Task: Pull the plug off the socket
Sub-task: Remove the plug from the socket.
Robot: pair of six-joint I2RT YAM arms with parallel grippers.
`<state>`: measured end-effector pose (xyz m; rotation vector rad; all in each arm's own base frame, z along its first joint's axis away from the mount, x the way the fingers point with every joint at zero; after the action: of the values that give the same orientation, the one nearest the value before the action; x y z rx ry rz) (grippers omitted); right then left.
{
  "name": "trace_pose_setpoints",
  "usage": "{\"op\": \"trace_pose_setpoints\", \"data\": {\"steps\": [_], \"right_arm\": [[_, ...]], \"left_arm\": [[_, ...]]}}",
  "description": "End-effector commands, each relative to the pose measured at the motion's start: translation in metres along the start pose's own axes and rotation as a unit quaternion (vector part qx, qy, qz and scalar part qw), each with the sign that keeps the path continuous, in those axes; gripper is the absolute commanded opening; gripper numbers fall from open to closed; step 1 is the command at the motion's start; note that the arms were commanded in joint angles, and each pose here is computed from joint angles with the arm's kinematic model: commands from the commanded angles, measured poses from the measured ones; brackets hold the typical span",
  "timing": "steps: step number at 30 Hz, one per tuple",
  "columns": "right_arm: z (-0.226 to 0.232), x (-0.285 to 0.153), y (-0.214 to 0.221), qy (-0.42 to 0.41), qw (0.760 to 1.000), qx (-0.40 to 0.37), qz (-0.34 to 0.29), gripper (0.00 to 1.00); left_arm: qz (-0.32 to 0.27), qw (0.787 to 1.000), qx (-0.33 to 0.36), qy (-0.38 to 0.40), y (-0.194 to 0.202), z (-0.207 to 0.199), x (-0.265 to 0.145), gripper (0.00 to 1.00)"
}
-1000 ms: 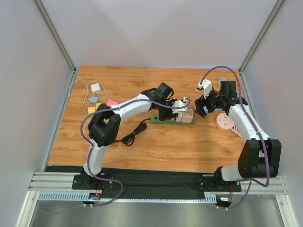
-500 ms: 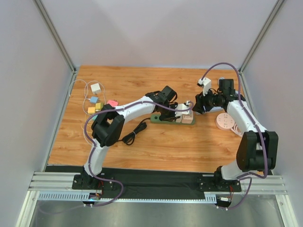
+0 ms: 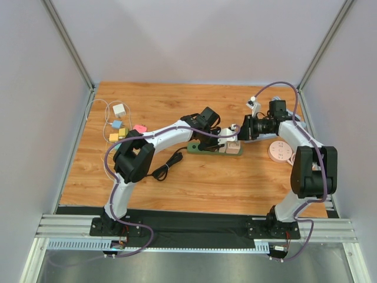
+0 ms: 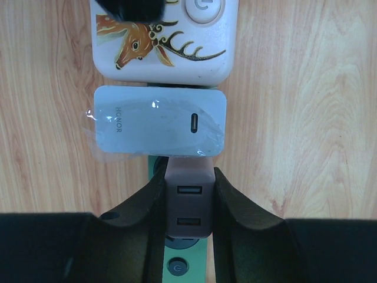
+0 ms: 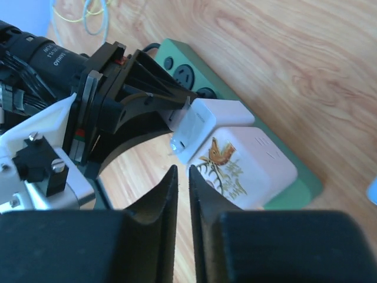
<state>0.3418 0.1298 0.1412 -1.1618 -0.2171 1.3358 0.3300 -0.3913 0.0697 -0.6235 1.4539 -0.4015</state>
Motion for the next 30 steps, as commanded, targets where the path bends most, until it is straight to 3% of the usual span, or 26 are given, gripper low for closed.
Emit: {"op": "trace_pose_setpoints", "data": {"steps": [1, 9, 26, 30], "right_arm": [[0.013, 0.007, -0.016, -0.058, 0.998, 0.027, -0.024, 0.11], [0.022, 0.039, 0.000, -0.097, 0.993, 0.060, 0.008, 0.03], [-0.055, 0.058, 0.055, 0.091, 0.979, 0.159, 0.090, 0.00], [-0.061, 0.057, 0.061, 0.106, 0.976, 0.161, 0.100, 0.00]], "left_arm": [[-0.041, 0.999, -0.006, -0.016, -0.025, 0.000, -0.015, 0.00], [-0.057, 0.998, -0.032, -0.013, -0.034, -0.001, -0.019, 0.00], [-0.070, 0.992, -0.018, -0.100, -0.033, 0.015, -0.038, 0.00], [-0.076, 0.994, -0.036, -0.065, -0.041, 0.004, -0.042, 0.00]]}}
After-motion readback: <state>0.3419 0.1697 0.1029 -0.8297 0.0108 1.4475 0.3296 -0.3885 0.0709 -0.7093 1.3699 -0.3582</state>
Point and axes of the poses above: each gripper's point midway between its finger pads, its own x axis out along the fingers, its own z axis along the line the jaws close on, y = z × x, the point moved 1 cm from there along -x, back along the fingers, and after that the axes turned 13 degrees about -x, right-handed, at the moved point
